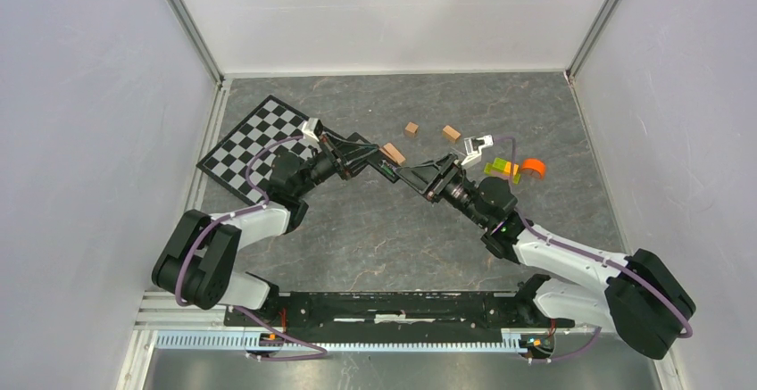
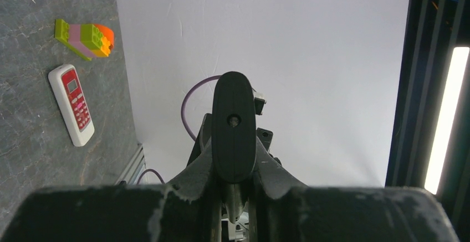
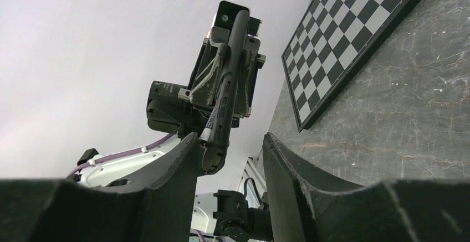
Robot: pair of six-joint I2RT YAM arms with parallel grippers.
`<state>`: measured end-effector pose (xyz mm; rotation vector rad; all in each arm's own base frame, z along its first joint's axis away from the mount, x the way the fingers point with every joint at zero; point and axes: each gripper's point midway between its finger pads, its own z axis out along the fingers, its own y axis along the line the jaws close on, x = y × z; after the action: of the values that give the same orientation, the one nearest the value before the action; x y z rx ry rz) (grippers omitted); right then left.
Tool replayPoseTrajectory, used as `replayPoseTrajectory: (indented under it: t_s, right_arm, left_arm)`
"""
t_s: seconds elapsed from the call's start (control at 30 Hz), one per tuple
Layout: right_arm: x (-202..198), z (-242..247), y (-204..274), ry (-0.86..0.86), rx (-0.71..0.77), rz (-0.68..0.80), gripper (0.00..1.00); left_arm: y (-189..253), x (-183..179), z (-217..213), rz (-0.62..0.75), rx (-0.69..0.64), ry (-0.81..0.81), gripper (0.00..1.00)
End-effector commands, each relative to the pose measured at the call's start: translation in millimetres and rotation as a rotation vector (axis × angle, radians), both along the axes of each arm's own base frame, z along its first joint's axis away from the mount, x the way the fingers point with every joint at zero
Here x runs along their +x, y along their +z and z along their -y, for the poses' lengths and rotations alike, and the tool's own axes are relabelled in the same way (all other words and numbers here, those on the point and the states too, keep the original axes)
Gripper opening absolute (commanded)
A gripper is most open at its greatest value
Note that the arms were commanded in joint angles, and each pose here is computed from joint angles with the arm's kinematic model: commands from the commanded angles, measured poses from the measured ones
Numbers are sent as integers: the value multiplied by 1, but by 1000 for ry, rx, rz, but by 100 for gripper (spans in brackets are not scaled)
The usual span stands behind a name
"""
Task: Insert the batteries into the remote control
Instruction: Load the battery into the remote control.
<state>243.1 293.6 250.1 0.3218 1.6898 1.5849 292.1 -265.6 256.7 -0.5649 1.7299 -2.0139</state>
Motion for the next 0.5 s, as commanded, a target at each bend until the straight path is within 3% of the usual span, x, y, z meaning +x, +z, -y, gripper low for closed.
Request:
replayPoseTrajectory:
  t_s: [0.0, 0.27, 0.47]
  right_arm:
    - [7, -4, 10, -15, 11, 5, 49]
    - [15, -2, -15, -45, -67, -69, 39]
    - [26, 13, -59, -127, -284, -139, 36]
  left_arm:
    - [32, -12, 3, 106, -75, -29, 2]
    - [52, -28, 9, 203, -85, -73, 2]
    - [63, -42, 7, 329, -39, -73, 2]
